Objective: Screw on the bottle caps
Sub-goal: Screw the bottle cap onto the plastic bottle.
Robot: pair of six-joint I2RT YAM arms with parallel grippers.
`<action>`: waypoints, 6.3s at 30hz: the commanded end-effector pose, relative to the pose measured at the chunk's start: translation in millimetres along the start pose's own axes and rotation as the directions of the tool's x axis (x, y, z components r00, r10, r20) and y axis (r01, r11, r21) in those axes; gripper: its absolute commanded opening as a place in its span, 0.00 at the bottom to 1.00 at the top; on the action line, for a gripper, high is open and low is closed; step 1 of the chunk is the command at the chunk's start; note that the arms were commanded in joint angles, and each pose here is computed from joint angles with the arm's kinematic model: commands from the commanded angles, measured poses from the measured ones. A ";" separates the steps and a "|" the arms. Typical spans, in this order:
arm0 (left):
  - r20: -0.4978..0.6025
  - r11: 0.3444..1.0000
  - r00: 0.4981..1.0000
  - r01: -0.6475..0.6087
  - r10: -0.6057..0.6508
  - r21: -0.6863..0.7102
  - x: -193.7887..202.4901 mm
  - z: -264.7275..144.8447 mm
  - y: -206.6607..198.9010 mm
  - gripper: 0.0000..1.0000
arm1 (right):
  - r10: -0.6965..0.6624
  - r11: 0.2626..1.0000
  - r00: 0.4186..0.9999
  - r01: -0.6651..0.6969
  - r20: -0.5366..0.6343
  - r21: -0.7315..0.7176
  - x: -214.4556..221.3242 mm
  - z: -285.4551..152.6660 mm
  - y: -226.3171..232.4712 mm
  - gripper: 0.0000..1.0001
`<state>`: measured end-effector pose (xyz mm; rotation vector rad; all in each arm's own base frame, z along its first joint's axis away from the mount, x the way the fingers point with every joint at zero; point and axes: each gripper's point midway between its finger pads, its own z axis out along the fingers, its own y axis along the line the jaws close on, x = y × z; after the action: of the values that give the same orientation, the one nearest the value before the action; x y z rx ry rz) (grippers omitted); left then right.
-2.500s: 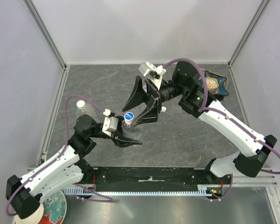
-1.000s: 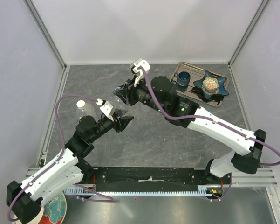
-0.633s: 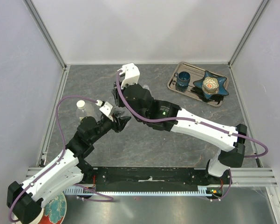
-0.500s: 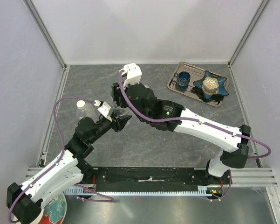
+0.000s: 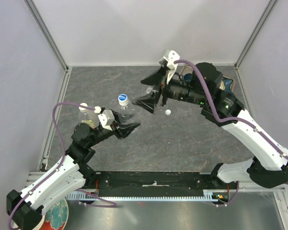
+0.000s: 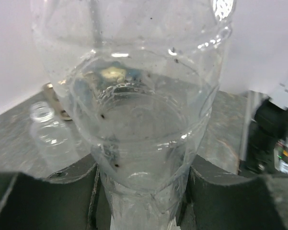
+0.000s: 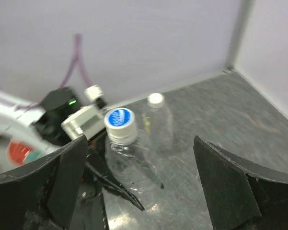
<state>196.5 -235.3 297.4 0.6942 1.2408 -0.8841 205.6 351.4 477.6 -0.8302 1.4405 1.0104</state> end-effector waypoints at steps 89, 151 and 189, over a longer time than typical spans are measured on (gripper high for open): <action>0.109 0.997 0.993 -0.037 0.044 -0.063 -36.6 4.1 8.8 0.02 | -0.020 0.981 0.992 -0.003 -0.121 -0.193 30.3 5.7 67.8 0.78; 0.079 0.985 0.982 -0.173 0.172 0.011 -34.7 11.7 -0.3 0.02 | 0.153 0.988 0.928 -0.141 -0.339 0.061 120.6 32.2 -12.1 0.00; 0.020 0.999 0.999 -0.030 0.030 -0.021 -7.7 2.2 2.7 0.02 | -0.031 0.944 0.994 -0.005 -0.105 -0.329 31.3 -15.9 66.1 0.96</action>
<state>217.7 -224.5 277.0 0.6586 1.3151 -0.7286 204.8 373.4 430.3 -0.7511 1.6490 0.9331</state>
